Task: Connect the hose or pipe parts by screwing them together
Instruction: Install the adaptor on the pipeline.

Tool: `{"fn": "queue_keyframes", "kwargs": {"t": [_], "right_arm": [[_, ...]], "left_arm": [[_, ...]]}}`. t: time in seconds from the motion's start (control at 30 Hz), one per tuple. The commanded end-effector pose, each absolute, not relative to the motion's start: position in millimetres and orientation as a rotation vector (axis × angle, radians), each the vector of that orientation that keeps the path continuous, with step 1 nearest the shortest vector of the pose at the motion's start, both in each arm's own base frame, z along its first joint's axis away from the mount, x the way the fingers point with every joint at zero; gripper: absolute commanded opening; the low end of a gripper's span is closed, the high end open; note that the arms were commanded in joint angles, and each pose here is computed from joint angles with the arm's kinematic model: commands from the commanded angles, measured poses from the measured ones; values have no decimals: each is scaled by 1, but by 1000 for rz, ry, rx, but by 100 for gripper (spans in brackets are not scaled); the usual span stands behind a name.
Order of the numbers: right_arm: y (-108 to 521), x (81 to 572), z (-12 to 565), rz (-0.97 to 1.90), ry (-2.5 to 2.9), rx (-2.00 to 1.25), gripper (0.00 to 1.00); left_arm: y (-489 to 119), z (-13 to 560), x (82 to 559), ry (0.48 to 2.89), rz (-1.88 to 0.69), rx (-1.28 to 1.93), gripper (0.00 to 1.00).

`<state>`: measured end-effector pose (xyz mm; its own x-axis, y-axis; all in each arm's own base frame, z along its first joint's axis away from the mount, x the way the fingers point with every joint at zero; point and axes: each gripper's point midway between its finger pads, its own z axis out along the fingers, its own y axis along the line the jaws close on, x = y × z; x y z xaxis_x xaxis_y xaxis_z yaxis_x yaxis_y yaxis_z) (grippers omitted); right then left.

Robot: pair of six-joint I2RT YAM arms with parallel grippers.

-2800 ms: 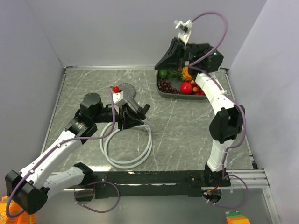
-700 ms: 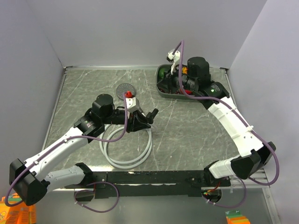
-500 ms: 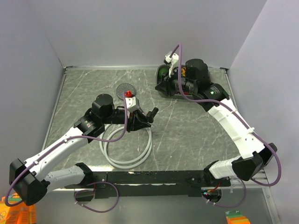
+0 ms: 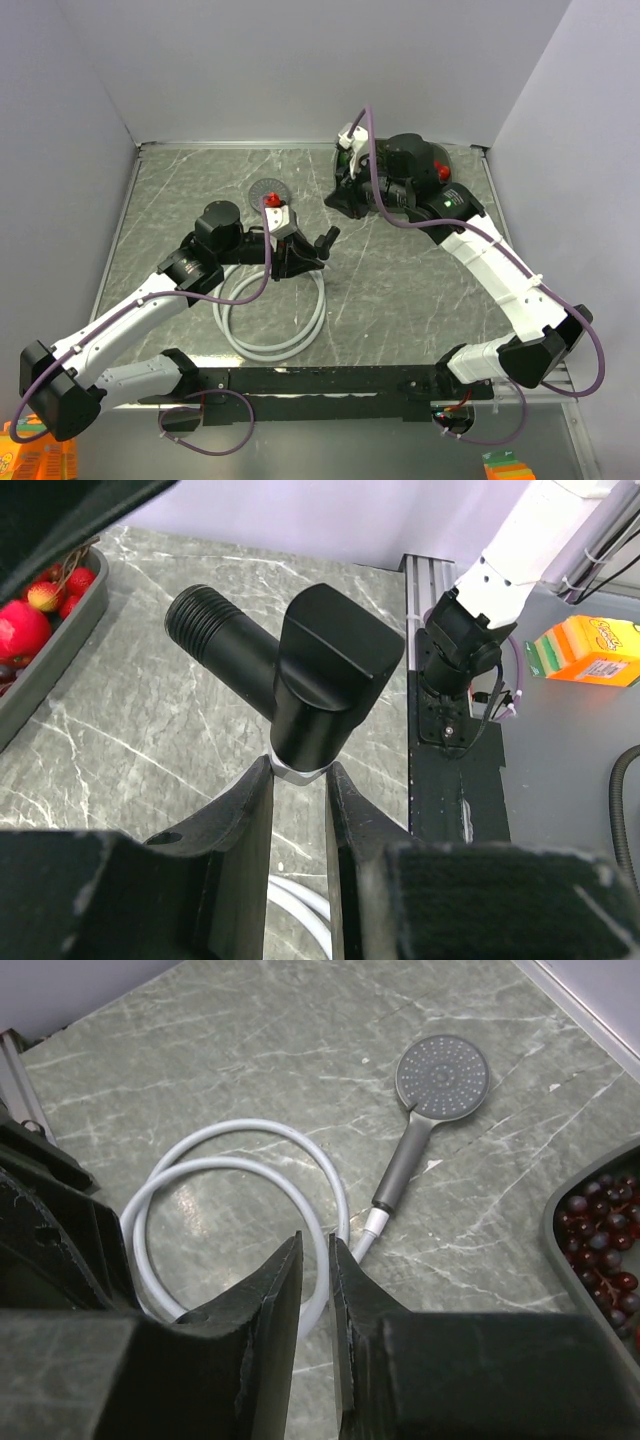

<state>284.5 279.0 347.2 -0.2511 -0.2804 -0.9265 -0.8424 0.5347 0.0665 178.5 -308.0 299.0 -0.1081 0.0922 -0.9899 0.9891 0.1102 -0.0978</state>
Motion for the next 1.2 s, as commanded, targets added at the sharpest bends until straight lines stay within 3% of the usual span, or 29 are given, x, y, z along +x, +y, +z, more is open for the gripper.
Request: {"fn": "queue_keyframes", "kwargs": {"t": [0.0, 1.17], "right_arm": [[278, 274, 366, 697, 1735, -966, 23], [280, 242, 352, 663, 1739, -1105, 15]], "left_arm": [[-307, 344, 173, 1227, -1135, 1137, 1], [-307, 329, 179, 1300, -1111, 1127, 1]]}}
